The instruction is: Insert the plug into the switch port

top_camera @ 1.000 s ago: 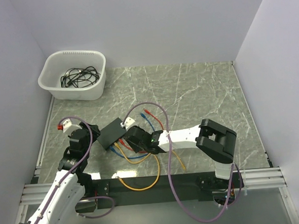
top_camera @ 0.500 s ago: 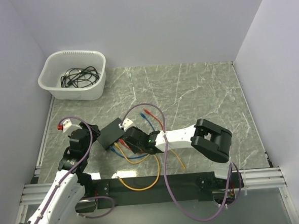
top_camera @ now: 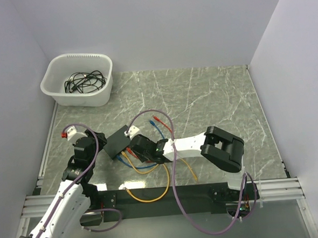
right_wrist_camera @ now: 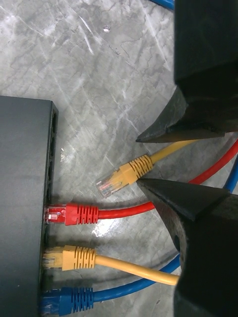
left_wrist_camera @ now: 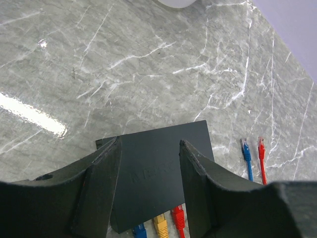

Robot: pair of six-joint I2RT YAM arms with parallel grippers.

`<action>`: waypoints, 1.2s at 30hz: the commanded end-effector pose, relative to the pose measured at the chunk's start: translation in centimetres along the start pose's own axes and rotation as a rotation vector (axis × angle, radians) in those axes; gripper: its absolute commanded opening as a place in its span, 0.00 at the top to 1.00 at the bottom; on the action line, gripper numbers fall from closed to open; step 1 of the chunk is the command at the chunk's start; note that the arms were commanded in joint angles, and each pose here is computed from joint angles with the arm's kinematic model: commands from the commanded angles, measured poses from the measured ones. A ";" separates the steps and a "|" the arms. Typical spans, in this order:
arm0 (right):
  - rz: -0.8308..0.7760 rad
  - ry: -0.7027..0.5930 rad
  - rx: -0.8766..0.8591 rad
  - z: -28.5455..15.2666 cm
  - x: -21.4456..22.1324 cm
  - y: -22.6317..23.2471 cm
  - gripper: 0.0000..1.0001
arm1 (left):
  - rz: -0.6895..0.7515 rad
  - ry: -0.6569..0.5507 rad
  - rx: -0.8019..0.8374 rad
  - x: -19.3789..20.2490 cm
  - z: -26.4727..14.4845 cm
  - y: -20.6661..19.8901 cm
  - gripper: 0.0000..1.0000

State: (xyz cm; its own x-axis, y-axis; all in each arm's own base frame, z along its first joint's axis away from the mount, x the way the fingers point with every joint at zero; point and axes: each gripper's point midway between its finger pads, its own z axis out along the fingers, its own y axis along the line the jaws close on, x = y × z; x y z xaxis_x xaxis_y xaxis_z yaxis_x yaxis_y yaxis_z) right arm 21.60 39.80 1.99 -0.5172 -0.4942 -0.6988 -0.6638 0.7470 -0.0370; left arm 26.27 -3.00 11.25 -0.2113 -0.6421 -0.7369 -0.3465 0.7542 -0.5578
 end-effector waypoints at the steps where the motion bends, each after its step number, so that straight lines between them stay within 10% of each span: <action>1: -0.007 -0.024 0.006 0.4 -0.9 0.4 0.59 | -0.002 -0.017 0.037 -0.5 0.0 -0.9 0.44; 13: -0.026 -0.011 -0.045 0.8 -0.3 1.5 0.94 | -0.003 -0.015 0.033 -0.5 0.0 -0.8 0.44; 36: 0.048 -0.091 -0.039 -0.9 -1.6 0.3 1.00 | -0.026 -0.050 -0.050 -1.6 1.1 -0.5 0.43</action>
State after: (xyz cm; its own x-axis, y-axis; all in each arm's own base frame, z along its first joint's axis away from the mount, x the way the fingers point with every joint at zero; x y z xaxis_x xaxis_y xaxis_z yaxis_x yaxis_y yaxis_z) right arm 21.33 40.36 1.92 -0.4974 -0.4653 -0.7322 -0.6795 0.7337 -0.0048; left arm 26.29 -2.31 9.48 -0.2393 -0.6304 -0.7385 -0.4151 0.7540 -0.5091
